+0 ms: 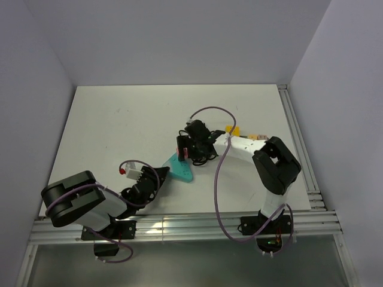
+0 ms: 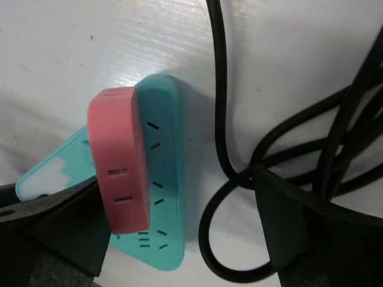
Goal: Insert the plug
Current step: Insert the plug into the socket.
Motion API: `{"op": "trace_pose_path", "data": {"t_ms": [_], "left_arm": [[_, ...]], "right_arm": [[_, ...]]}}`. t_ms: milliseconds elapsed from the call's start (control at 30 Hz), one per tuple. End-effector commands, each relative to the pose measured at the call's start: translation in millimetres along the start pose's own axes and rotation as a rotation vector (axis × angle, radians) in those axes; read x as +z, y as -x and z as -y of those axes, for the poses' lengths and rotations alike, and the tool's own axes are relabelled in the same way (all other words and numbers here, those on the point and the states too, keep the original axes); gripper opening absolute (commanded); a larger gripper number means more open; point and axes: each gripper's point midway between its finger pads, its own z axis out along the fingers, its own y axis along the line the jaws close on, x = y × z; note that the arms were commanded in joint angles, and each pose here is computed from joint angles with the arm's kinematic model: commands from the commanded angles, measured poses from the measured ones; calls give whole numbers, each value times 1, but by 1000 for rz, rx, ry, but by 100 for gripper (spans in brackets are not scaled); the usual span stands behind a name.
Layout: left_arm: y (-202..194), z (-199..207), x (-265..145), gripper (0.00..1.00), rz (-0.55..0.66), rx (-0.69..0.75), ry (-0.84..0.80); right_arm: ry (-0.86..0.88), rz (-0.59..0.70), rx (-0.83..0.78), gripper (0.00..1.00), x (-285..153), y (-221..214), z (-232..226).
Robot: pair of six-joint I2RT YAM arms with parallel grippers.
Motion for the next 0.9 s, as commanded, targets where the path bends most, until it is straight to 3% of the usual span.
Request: {"op": "trace_pose_path", "data": {"t_ms": [0,167,367,733,867], "left_arm": [[6,-67,-16,0,-29,207,167],[9,-68,-17,0,-21,216,172],[7,-61,-10,0,-29,218,169],[21,-50,23,0,-70,215,169],[25,-44,35,13,-97,240,173]], "right_arm": [[-101,54,-34,95,-23,7,25],[-15,128,-34,96,-41,20,11],[206,244,-77,96,-78,33,-23],[266,360,-80,94,-107,40,-27],[266,346,-75,95,-105,35,-25]]}}
